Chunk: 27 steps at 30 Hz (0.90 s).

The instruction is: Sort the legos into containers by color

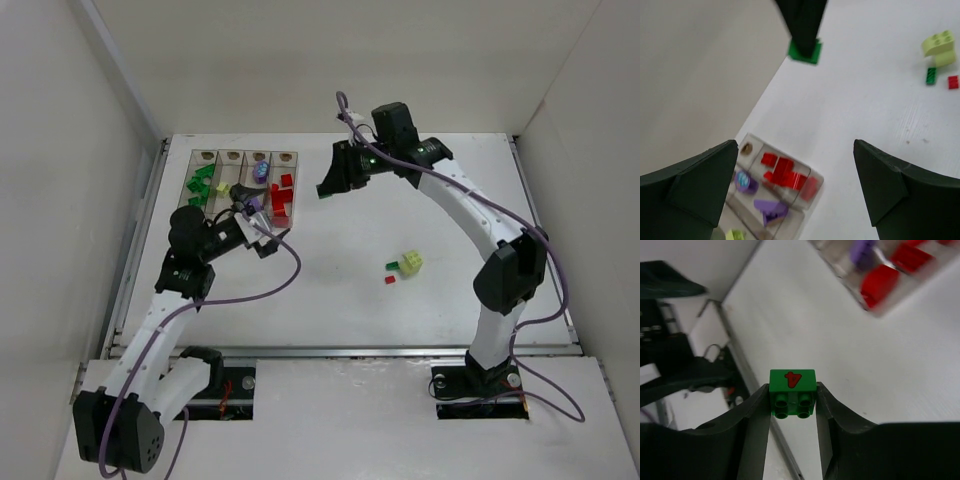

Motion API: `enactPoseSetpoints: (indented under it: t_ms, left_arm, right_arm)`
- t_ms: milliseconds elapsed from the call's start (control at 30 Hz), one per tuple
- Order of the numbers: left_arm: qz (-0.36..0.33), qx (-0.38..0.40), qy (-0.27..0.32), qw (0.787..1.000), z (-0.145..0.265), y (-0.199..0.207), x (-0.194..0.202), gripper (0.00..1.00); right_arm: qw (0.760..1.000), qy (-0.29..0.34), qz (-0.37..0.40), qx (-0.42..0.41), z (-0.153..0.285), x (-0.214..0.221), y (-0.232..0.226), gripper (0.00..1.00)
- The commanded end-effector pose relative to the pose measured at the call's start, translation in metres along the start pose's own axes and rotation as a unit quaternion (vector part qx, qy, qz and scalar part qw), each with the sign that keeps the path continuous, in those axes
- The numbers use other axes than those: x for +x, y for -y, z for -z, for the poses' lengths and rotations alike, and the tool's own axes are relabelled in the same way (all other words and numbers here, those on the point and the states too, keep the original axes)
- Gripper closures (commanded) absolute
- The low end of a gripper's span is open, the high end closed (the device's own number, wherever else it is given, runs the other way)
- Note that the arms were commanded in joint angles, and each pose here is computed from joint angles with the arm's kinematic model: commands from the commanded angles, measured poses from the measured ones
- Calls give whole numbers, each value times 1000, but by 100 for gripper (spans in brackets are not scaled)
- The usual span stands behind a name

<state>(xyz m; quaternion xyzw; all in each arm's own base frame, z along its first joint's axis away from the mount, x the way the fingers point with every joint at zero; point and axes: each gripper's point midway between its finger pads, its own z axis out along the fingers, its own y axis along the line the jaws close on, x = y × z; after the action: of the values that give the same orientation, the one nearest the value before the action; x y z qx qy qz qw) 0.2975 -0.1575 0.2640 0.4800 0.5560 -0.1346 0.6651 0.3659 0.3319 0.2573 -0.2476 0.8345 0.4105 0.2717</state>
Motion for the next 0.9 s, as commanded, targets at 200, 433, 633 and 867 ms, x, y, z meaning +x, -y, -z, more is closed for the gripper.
enactPoseSetpoints:
  t_ms: [200,433,633,867]
  left_arm:
    - [-82,102,138,982,-23,29,-69,13]
    - [-72,86,134,985,-36,20,-72,37]
    - [-75,80,135,985,-36,17,-75,63]
    - [-67,74,127,987,-37,16,-69,100]
  right_arm:
    - [969,4,75,-234,-4,-3,-117,100]
    - [968,-5,72,-239,-9,9,-116,100]
    - [970,-6,69,-234,-9,12,-114,100]
    - [970,-9,66,-234,-12,14,-112,75]
